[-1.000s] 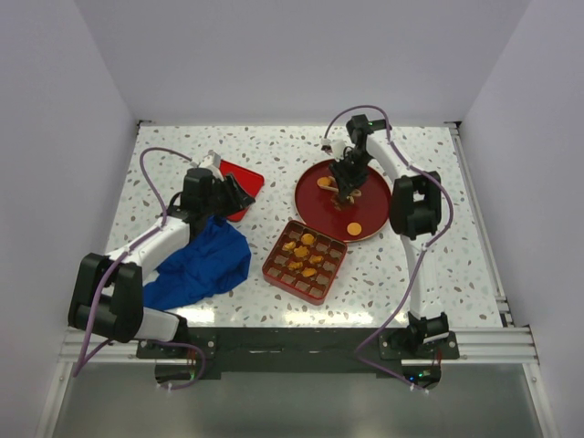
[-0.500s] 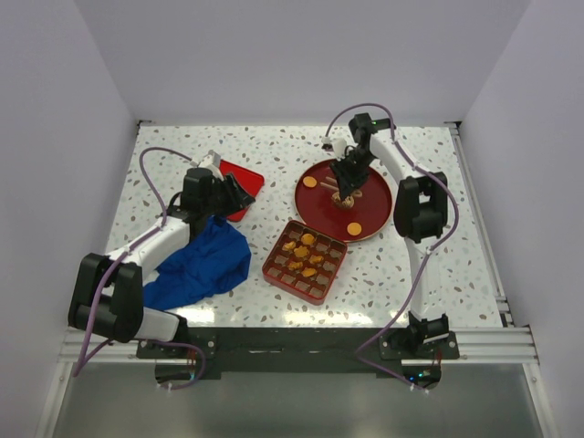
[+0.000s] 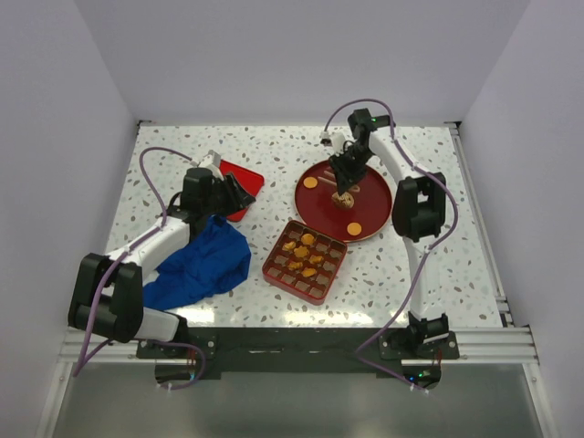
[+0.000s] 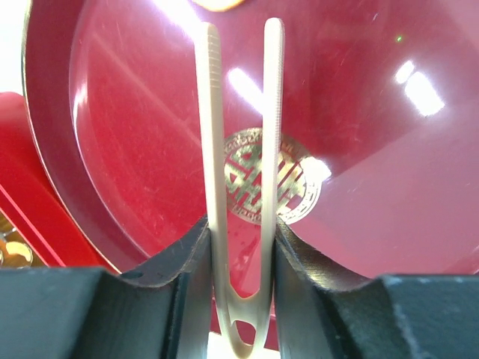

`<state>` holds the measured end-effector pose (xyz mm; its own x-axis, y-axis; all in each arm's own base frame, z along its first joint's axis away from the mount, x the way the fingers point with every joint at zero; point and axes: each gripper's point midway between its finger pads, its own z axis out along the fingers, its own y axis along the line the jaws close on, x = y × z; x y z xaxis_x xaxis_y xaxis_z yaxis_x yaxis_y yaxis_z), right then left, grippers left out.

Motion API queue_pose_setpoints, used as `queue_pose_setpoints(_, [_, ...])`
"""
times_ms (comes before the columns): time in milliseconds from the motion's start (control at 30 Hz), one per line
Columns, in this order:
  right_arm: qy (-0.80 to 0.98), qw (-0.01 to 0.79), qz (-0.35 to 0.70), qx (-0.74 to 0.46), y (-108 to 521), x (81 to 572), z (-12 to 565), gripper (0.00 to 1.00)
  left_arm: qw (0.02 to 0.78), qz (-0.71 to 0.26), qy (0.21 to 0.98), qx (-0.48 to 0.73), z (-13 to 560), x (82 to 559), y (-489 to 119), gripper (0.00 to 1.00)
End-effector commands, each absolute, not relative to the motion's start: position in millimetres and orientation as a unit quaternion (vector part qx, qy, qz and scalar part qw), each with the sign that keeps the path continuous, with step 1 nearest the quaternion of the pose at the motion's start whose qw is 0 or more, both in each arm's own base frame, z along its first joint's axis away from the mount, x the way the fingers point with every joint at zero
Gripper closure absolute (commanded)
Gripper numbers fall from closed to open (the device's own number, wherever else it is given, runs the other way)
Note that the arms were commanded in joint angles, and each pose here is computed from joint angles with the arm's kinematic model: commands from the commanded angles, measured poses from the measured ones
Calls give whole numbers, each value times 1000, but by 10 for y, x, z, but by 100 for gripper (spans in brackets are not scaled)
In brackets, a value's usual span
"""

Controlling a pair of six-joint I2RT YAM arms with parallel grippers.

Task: Pack the cookies
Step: Pick up the fake cookies from the plate.

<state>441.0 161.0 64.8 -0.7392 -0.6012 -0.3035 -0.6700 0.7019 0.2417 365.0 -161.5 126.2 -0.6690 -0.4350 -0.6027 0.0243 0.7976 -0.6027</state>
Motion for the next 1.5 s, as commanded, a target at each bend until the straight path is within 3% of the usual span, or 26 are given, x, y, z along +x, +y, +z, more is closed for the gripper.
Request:
queue_pose_setpoints(0, [907,119,175,-364,1782,4504,696,62,405,-306,854,-119,1363,3717,-1610,49])
queue_pose_setpoints(733, [906,101,146,-383,1879,4527,474,54,399,-305,857,-117,1312,3721,-1625,49])
queue_pose_setpoints(1467, [905,115,132,-387,1991,4637,424,57,401,-303,856,-120,1326,3710,-1598,49])
